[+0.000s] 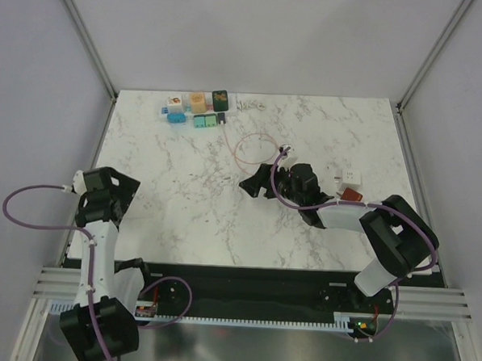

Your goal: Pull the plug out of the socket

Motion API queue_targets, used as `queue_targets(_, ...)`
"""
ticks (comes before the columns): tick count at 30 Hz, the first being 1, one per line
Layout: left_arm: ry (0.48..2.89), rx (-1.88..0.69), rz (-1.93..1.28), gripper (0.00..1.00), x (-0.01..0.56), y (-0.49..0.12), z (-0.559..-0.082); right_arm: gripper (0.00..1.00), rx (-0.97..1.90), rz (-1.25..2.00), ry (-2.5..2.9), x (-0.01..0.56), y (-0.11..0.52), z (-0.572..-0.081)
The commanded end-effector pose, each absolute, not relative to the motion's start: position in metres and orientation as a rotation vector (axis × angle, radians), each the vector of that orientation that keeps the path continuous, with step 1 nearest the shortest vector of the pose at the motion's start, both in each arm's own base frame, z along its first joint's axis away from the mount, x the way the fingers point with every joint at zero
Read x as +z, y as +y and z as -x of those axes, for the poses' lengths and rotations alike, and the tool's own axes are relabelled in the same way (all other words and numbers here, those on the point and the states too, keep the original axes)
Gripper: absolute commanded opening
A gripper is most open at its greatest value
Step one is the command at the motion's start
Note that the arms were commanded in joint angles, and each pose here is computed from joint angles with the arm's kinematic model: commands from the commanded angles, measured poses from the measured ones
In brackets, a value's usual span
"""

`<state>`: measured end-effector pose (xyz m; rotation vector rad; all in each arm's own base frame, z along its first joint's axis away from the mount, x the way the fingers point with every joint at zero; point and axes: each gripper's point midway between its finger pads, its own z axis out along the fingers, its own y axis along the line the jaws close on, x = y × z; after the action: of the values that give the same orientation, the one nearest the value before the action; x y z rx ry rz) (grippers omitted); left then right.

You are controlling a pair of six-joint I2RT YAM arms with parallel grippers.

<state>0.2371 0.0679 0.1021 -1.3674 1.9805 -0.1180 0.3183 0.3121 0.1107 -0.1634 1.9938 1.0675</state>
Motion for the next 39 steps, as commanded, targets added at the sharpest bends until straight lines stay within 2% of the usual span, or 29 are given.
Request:
queue_targets(1,1.926,-0.167,1.318,1.0,0.145,0.063,-0.233,0.98,1.062,0.151,1.949,0.12,0.312,-0.325)
queue_targets(8,1.881,-0.543,1.085,0.98,0.205,0.005,-0.236,0.98,1.088,0.109,1.979,0.106,0.311,-0.321)
queue_targets(15,1.878,-0.659,0.827,0.89,0.243,-0.023,-0.249,0.98,1.034,-0.029,2.095,0.097,0.312,-0.339)
queue_targets(19,1.869,-0.738,0.705,0.85,0.264,-0.037,-0.256,0.98,0.899,-0.093,2.178,0.099,0.305,-0.356)
queue_targets(23,1.809,-0.746,0.617,0.8,0.283,-0.041,-0.261,0.98,0.872,-0.151,2.143,0.126,0.318,-0.402)
queue_targets(24,1.782,-0.75,0.592,0.76,0.288,-0.042,-0.265,0.98,0.84,-0.186,2.13,0.127,0.314,-0.416)
queue_targets(27,1.765,-0.753,0.596,0.71,0.284,-0.041,-0.275,0.98,0.709,-0.274,2.112,0.124,0.309,-0.462)
queue_targets(30,1.716,-0.726,0.6,0.7,0.28,-0.037,-0.289,0.98,0.59,-0.329,2.049,0.124,0.298,-0.511)
queue_targets(31,1.665,-0.72,0.582,0.7,0.287,-0.033,-0.298,0.98,0.575,-0.344,1.988,0.144,0.299,-0.532)
queue_targets(32,1.649,-0.722,0.596,0.69,0.286,-0.032,-0.302,0.98,0.526,-0.326,2.011,0.123,0.297,-0.544)
queue_targets(34,1.637,-0.708,0.622,0.67,0.277,-0.027,-0.315,0.98,0.488,-0.347,1.988,0.119,0.288,-0.575)
queue_targets(39,1.464,-0.677,0.629,0.64,0.298,-0.014,-0.339,0.97,0.436,-0.459,1.918,0.112,0.242,-0.633)
